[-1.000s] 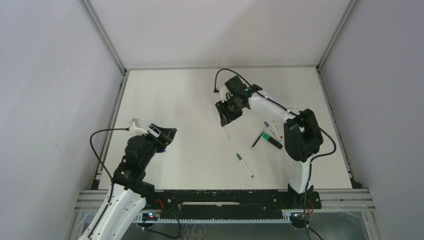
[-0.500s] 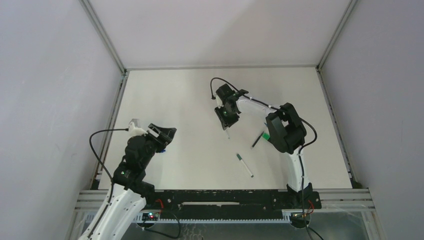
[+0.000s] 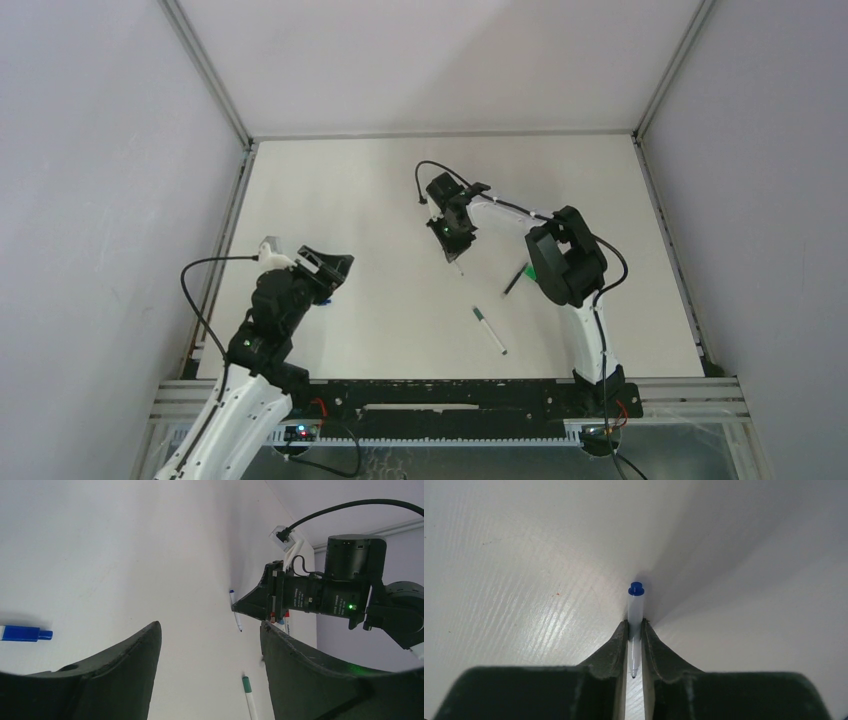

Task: Insert the pens into the pen caps
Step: Pick up the pen from the center of the board.

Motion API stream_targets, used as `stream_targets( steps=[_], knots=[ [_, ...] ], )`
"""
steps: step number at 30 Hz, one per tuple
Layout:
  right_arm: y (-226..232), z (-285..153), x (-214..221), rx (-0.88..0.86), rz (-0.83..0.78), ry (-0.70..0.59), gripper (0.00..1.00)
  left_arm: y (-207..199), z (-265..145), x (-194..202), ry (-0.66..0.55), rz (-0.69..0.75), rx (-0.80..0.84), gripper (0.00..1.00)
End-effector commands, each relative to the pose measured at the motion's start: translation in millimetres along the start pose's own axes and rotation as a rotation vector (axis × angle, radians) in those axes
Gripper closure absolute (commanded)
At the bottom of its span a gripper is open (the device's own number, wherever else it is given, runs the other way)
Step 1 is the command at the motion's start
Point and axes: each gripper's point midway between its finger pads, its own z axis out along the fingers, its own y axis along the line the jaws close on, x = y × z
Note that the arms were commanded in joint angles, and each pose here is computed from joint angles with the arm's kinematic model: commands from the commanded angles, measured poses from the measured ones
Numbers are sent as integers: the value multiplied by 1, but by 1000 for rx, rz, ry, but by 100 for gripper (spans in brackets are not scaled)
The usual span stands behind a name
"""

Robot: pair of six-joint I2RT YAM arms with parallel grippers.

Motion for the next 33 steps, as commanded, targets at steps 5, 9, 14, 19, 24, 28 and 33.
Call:
stream_targets(
  steps=[5, 9, 14, 19, 24, 28, 33],
  knots=[
    [-19, 14, 13, 46, 4, 46, 97, -51, 4, 6, 53, -37, 268, 24],
    [-10, -24, -14, -163, 75, -64, 100, -90, 1, 15, 122, -33, 492, 24],
    [3, -134, -60, -564, 188, -293, 100, -131, -3, 15, 168, -34, 655, 24],
    [-12, -239, -84, -813, 281, -505, 100, -173, 4, 12, 197, -65, 744, 25],
    [-11, -309, -83, -940, 289, -603, 100, -233, 13, 10, 240, -95, 849, 27],
    [1, -333, -72, -977, 262, -638, 100, -280, 15, 5, 261, -135, 939, 29],
    [8, -346, -61, -994, 249, -662, 100, -319, 19, 12, 288, -183, 1005, 32]
  ],
)
